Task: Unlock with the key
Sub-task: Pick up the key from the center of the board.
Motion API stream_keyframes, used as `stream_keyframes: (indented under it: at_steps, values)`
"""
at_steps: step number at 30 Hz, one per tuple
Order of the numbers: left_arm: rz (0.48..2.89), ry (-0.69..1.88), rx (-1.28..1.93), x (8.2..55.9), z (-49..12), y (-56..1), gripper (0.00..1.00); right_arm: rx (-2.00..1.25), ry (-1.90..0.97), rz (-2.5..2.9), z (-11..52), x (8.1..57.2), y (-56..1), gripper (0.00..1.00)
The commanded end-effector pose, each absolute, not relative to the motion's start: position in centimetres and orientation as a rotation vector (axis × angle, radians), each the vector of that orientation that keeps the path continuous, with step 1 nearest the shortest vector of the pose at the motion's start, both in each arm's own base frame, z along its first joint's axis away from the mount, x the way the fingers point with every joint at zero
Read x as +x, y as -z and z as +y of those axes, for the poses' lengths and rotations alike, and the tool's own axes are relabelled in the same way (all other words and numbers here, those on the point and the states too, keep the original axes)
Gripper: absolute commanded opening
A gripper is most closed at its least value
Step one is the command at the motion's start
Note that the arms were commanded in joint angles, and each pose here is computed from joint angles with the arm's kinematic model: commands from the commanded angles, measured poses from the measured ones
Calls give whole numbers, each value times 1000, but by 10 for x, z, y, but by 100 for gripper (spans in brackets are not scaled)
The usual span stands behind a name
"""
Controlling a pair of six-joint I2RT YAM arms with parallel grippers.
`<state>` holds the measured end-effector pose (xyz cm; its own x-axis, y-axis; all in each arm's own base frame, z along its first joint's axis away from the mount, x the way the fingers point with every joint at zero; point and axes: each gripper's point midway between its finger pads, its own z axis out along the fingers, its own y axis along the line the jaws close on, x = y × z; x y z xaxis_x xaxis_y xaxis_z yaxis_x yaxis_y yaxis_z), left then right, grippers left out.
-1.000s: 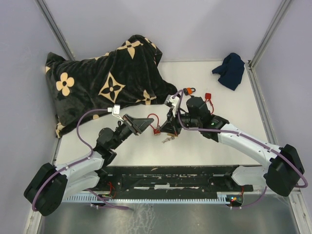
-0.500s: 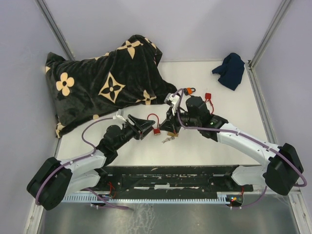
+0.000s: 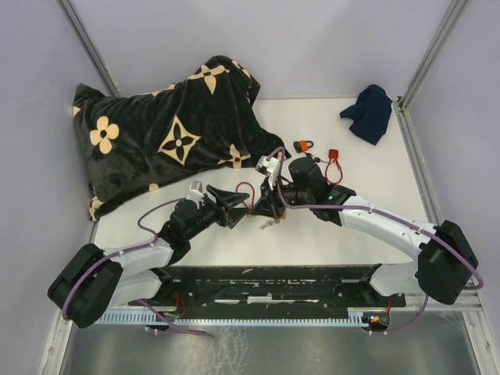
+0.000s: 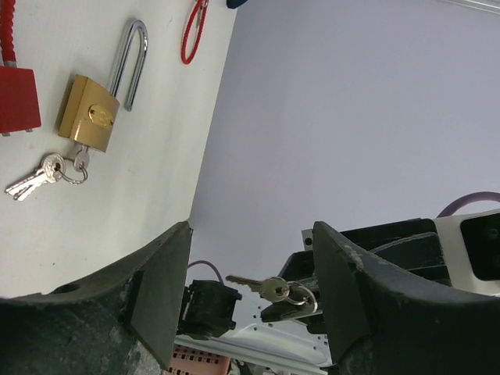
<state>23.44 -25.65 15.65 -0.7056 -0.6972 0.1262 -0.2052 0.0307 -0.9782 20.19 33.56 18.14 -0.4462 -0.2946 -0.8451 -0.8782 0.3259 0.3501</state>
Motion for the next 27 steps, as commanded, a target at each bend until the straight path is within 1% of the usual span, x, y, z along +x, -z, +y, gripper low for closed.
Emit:
stream_keyframes:
  at_steps: [1, 16, 21, 23, 27]
  values:
    - [1913, 1827, -935, 229, -263, -171, 70, -1091, -1117, 1826, 350, 203, -199, 2]
    - [2023, 1840, -896, 219, -271, -161, 69, -1285, -972, 1827, 348, 210, -186, 2]
    - [2013, 1851, -878, 220, -273, -166, 65, -1374, -941, 1824, 348, 207, -181, 2]
    - [2006, 1859, -870, 221, -275, -170, 61, -1415, -928, 1826, 349, 203, -178, 2]
    - [1998, 1879, -860, 222, -276, -173, 56, -1471, -901, 1838, 350, 198, -171, 2]
